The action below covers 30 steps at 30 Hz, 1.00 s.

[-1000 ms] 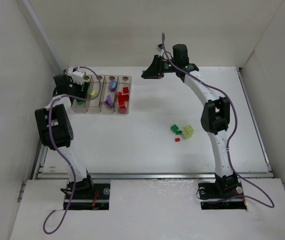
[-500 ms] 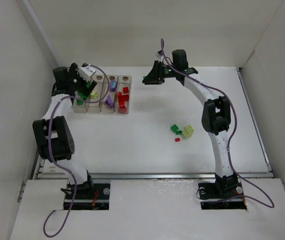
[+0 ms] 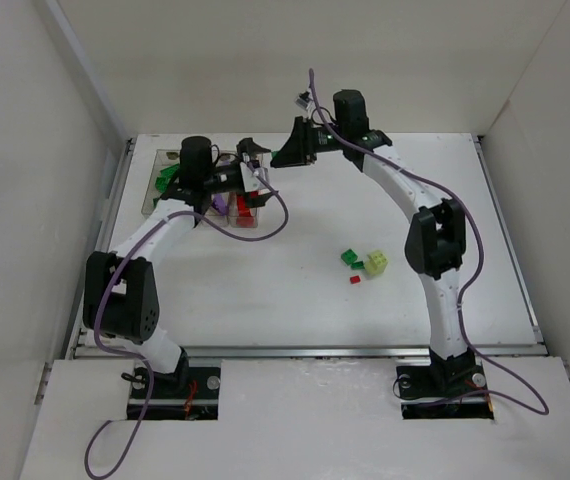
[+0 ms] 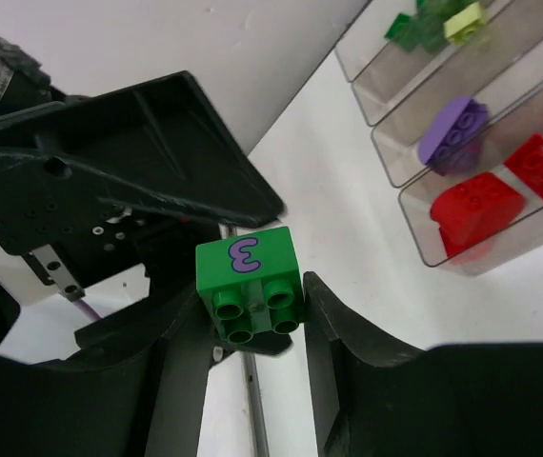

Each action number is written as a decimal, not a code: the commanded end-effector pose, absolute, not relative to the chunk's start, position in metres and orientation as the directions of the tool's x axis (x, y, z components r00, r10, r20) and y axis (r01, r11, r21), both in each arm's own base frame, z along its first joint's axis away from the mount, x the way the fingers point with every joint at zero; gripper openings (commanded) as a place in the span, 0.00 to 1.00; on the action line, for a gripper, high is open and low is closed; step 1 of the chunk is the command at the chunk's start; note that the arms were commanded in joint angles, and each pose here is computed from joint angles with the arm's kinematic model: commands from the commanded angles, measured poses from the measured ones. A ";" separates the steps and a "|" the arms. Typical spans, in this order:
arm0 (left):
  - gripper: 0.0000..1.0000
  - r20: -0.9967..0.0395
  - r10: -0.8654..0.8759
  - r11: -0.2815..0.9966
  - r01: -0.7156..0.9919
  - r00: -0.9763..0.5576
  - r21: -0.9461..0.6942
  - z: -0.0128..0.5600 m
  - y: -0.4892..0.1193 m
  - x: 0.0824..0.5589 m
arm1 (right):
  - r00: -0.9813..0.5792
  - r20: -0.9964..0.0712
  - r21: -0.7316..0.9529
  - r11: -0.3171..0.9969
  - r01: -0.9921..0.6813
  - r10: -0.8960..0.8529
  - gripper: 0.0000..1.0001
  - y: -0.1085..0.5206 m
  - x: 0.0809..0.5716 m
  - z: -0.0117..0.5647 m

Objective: Sort the legos into containers by color

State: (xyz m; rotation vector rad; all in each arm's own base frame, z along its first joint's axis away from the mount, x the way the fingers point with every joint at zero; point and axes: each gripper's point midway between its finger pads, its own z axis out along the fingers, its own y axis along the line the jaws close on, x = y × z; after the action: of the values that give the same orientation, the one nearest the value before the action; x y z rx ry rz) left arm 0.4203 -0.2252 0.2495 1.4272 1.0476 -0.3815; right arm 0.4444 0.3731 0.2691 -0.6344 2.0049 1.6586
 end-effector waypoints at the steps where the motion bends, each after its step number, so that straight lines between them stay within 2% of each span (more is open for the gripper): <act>1: 1.00 -0.700 0.286 0.201 0.673 0.654 0.711 0.292 -0.242 0.418 | -0.694 -0.717 0.688 0.087 -0.720 -0.070 0.00 0.368 0.426 0.307; 3: 0.98 -0.694 0.275 0.192 0.670 0.665 0.717 0.296 -0.251 0.414 | -0.694 -0.714 0.690 0.074 -0.720 -0.087 0.00 0.370 0.418 0.304; 6: 0.86 -0.701 0.275 0.194 0.675 0.659 0.711 0.296 -0.254 0.414 | -0.692 -0.716 0.688 0.067 -0.722 -0.094 0.00 0.368 0.413 0.305; 7: 0.81 -0.709 0.275 0.208 0.680 0.649 0.703 0.297 -0.254 0.415 | -0.685 -0.722 0.682 0.066 -0.728 -0.094 0.00 0.368 0.413 0.305; 8: 0.72 -0.709 0.281 0.214 0.678 0.647 0.703 0.297 -0.253 0.416 | -0.685 -0.723 0.682 0.066 -0.728 -0.094 0.00 0.367 0.411 0.307; 12: 0.54 -0.709 0.284 0.225 0.674 0.645 0.703 0.299 -0.252 0.418 | -0.684 -0.722 0.682 0.058 -0.729 -0.103 0.00 0.367 0.409 0.304; 13: 0.45 -0.709 0.284 0.225 0.674 0.645 0.703 0.299 -0.252 0.418 | -0.684 -0.722 0.683 0.050 -0.729 -0.107 0.00 0.367 0.407 0.304; 16: 0.30 -0.704 0.290 0.234 0.666 0.648 0.709 0.301 -0.251 0.420 | -0.676 -0.729 0.675 0.049 -0.736 -0.107 0.00 0.366 0.405 0.306; 17: 0.22 -0.704 0.290 0.234 0.666 0.648 0.709 0.301 -0.251 0.420 | -0.676 -0.729 0.675 0.049 -0.736 -0.107 0.00 0.366 0.405 0.306; 24: 0.00 -0.709 0.298 0.238 0.669 0.639 0.704 0.297 -0.250 0.418 | -0.676 -0.729 0.675 0.049 -0.736 -0.107 0.00 0.366 0.405 0.306; 25: 0.00 -0.708 0.304 0.243 0.667 0.637 0.704 0.296 -0.249 0.420 | -0.676 -0.728 0.676 0.041 -0.735 -0.111 0.03 0.366 0.404 0.306; 26: 0.00 -0.708 0.304 0.243 0.667 0.637 0.704 0.296 -0.249 0.420 | -0.676 -0.728 0.676 0.041 -0.735 -0.111 0.16 0.366 0.404 0.306; 27: 0.00 -0.719 0.309 0.239 0.681 0.622 0.692 0.290 -0.248 0.419 | -0.682 -0.722 0.682 0.043 -0.730 -0.114 0.55 0.365 0.403 0.305; 28: 0.00 -0.715 0.307 0.241 0.675 0.628 0.697 0.294 -0.248 0.417 | -0.688 -0.716 0.688 0.046 -0.724 -0.116 0.82 0.365 0.403 0.304; 29: 0.00 -0.721 0.310 0.238 0.683 0.620 0.690 0.291 -0.248 0.416 | -0.680 -0.724 0.680 0.043 -0.732 -0.113 1.00 0.365 0.403 0.309; 30: 0.00 -0.726 0.312 0.236 0.690 0.613 0.684 0.289 -0.248 0.416 | -0.684 -0.720 0.684 0.044 -0.728 -0.115 1.00 0.366 0.405 0.308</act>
State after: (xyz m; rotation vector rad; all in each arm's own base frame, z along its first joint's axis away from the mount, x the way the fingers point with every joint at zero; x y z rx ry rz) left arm 0.4204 -0.2528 0.2705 1.3788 0.9697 -0.3462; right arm 0.4212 0.3663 0.2679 -0.7314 1.9771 1.6774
